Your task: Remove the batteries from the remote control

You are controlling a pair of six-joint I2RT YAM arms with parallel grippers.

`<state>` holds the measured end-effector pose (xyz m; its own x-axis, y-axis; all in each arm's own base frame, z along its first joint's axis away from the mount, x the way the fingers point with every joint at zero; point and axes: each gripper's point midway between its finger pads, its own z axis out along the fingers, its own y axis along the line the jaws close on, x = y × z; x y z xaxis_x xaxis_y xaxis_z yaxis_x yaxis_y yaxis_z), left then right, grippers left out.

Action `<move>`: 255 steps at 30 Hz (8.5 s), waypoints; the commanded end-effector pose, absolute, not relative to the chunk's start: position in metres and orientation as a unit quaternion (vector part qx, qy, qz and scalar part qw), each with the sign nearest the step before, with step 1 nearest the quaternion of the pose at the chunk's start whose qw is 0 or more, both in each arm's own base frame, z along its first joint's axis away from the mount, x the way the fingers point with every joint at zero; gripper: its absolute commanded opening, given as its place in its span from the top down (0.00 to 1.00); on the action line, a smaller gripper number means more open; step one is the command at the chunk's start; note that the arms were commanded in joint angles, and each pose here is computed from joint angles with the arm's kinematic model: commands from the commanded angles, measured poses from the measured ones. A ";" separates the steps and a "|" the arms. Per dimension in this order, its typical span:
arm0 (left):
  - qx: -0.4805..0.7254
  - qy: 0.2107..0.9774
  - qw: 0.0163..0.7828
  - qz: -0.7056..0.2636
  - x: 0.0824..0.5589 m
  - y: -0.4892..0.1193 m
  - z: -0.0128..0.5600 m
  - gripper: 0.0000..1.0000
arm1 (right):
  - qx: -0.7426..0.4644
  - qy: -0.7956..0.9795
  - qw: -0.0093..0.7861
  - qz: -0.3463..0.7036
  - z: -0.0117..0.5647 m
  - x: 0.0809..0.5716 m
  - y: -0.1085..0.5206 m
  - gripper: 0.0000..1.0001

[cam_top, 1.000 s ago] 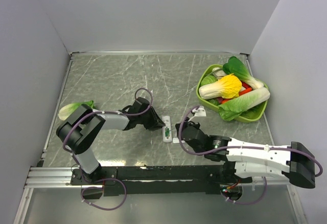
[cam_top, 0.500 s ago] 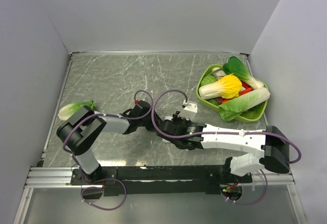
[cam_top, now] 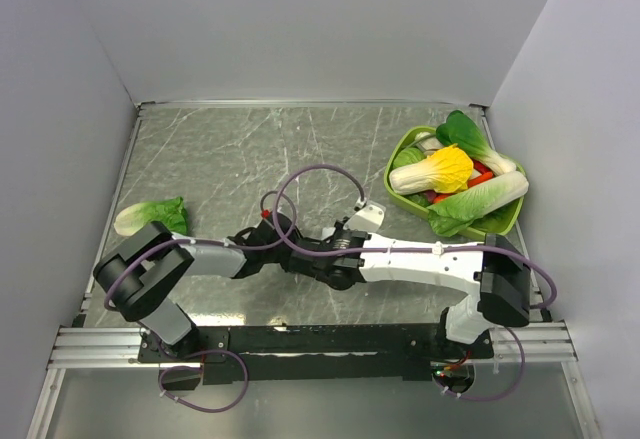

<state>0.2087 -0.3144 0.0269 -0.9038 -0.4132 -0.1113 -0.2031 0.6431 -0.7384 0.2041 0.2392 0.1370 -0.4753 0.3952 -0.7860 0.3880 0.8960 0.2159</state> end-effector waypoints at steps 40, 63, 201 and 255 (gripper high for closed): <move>-0.167 0.919 0.029 -0.357 0.142 -0.317 -0.030 0.99 | 0.171 0.904 0.392 0.030 0.078 0.167 0.219 1.00; -0.163 0.918 0.036 -0.360 0.142 -0.318 -0.031 0.99 | 0.049 0.917 0.396 0.031 0.089 0.170 0.245 1.00; -0.133 0.926 0.157 -0.318 0.192 -0.299 0.049 0.59 | 0.080 0.886 0.392 0.233 0.117 0.225 0.226 1.00; -0.123 0.942 0.150 -0.274 0.202 -0.298 0.031 0.61 | 0.067 0.861 0.398 0.310 0.139 0.239 0.218 1.00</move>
<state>0.1919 -0.2929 0.0275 -0.9262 -0.3227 -0.1951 -0.1677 0.8160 -0.5532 0.2397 0.2144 0.1165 -0.6895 0.3657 -0.6251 -0.0800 0.8194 0.5676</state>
